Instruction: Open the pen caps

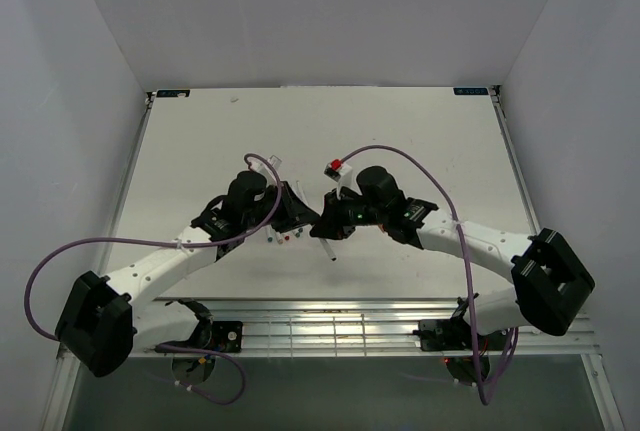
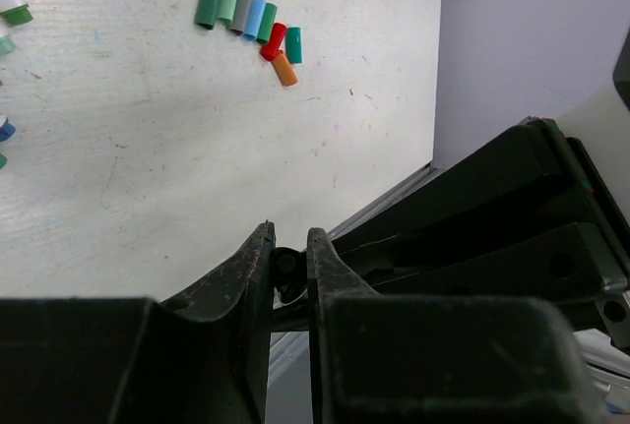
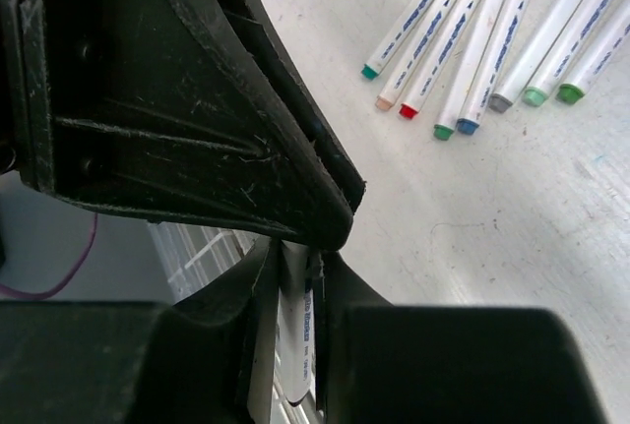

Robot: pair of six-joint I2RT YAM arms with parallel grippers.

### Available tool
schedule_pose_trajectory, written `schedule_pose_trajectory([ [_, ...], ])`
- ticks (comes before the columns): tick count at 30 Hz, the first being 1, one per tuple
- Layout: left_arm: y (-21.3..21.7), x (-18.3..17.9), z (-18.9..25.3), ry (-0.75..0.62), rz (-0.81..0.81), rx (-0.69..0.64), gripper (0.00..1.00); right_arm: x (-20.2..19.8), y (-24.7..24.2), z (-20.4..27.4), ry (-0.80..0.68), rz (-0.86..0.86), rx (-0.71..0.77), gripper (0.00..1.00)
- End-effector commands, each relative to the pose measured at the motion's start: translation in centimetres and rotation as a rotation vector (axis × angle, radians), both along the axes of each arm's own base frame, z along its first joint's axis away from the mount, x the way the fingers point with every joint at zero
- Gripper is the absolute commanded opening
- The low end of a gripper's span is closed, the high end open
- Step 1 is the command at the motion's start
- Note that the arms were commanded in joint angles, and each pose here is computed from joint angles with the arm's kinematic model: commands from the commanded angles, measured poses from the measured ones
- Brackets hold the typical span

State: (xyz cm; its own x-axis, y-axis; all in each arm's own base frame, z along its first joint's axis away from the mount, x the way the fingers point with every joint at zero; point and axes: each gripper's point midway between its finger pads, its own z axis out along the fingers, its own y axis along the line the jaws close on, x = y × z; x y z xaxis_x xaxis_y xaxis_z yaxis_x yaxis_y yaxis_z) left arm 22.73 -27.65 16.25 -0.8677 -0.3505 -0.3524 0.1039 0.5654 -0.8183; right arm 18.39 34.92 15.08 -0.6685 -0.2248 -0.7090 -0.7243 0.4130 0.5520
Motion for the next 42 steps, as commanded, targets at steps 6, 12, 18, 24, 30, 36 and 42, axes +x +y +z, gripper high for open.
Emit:
schedule_pose_trajectory([
  [6, -0.1, 3.5, 4.5, -0.061, 0.115, 0.016, 0.0, 1.1, -3.2, -4.9, -0.211, -0.25, -0.413, 0.08],
  [12, -0.7, 4.4, 5.0, -0.057, 0.128, -0.003, 0.0, 2.9, -10.1, -6.0, -0.425, -0.59, -0.789, 0.08],
  [18, -2.3, 3.5, 6.3, -0.16, 0.005, -0.098, 0.0, 0.0, -5.4, -5.4, -0.314, -0.309, -0.483, 0.08],
  [24, -2.6, 2.1, 8.1, -0.316, -0.107, -0.151, 0.0, -8.1, 0.0, 0.9, -0.112, 0.185, 0.114, 0.08],
  [30, -2.1, 2.4, 8.6, -0.336, -0.09, -0.114, 0.0, -9.2, 0.0, 3.0, -0.067, 0.245, 0.257, 0.08],
  [36, -1.7, 3.6, 7.1, -0.242, -0.014, -0.052, 0.0, -2.5, -2.4, -0.7, -0.151, -0.129, -0.044, 0.08],
  [42, -3.5, 4.3, 3.6, -0.118, -0.099, 0.021, 0.0, 1.8, -9.0, -1.0, -0.2, -0.499, -0.21, 0.08],
])
